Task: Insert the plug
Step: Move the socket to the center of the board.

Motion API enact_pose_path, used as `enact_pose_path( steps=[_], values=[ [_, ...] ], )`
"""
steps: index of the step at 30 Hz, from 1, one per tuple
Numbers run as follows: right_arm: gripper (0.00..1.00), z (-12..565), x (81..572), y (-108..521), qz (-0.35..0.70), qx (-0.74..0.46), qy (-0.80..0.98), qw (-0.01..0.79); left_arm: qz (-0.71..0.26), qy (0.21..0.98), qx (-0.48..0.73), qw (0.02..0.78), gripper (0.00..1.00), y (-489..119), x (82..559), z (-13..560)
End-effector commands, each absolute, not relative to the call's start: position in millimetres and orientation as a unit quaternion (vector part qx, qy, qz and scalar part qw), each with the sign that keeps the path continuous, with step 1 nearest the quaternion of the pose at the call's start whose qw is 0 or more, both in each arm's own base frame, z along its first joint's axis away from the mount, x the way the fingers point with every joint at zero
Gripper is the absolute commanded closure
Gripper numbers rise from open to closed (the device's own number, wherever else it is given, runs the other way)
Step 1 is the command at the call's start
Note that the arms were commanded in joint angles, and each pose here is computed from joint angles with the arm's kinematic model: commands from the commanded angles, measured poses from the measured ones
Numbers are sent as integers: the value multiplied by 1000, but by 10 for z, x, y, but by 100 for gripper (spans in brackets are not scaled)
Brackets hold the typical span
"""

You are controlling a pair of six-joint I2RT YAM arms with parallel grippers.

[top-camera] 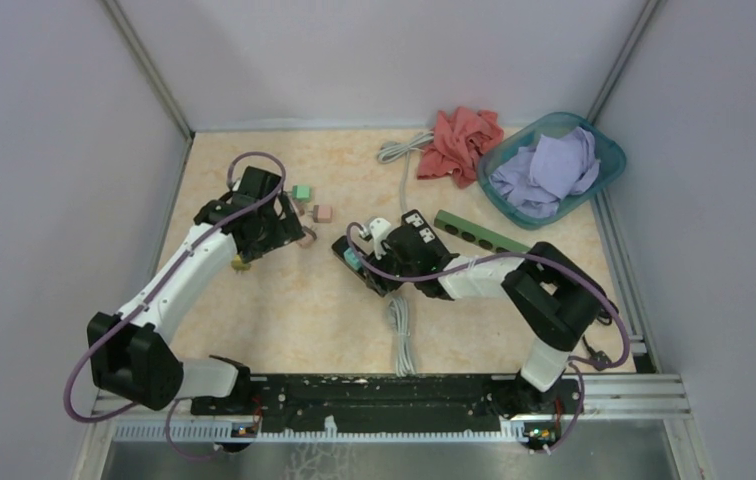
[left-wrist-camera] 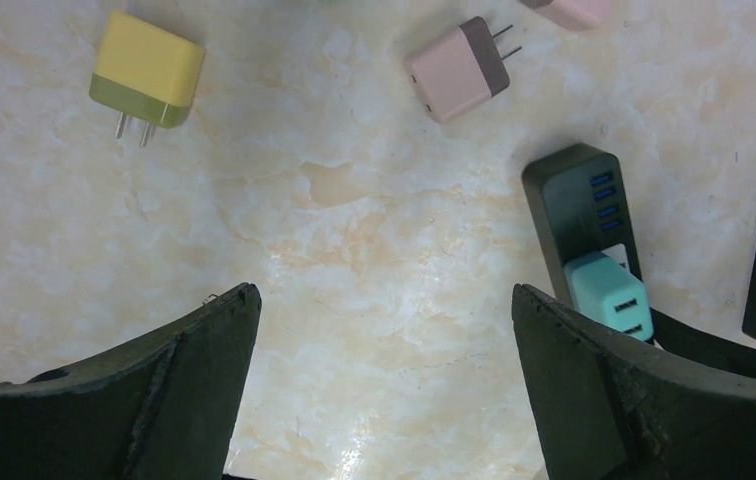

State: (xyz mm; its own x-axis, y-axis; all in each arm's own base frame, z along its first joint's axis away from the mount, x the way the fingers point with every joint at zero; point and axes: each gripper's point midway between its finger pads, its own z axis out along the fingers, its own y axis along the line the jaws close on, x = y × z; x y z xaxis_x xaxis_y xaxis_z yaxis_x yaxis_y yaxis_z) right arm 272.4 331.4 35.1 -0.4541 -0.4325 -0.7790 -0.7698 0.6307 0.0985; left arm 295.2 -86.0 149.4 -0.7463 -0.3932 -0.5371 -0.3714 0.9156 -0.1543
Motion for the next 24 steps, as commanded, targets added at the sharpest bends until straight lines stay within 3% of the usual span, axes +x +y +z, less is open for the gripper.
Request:
enact_pose_path(
  steps=[1, 7, 16, 24],
  values=[
    [51, 361, 2711, 3114, 222, -377, 818, 373, -16, 927, -199, 319, 0, -740, 3126, 1617],
    [44, 376, 2705, 3143, 236, -376, 813, 378, 2, 927, -198, 319, 0, -563, 3235, 1466],
    [22, 870, 2710, 3045, 255, -337, 782, 458, -7, 932, -243, 270, 0, -209, 3281, 1115],
    [18, 1171, 2734, 2872, 253, -289, 762, 521, 13, 939, -250, 237, 0, 93, 3376, 929]
  ],
)
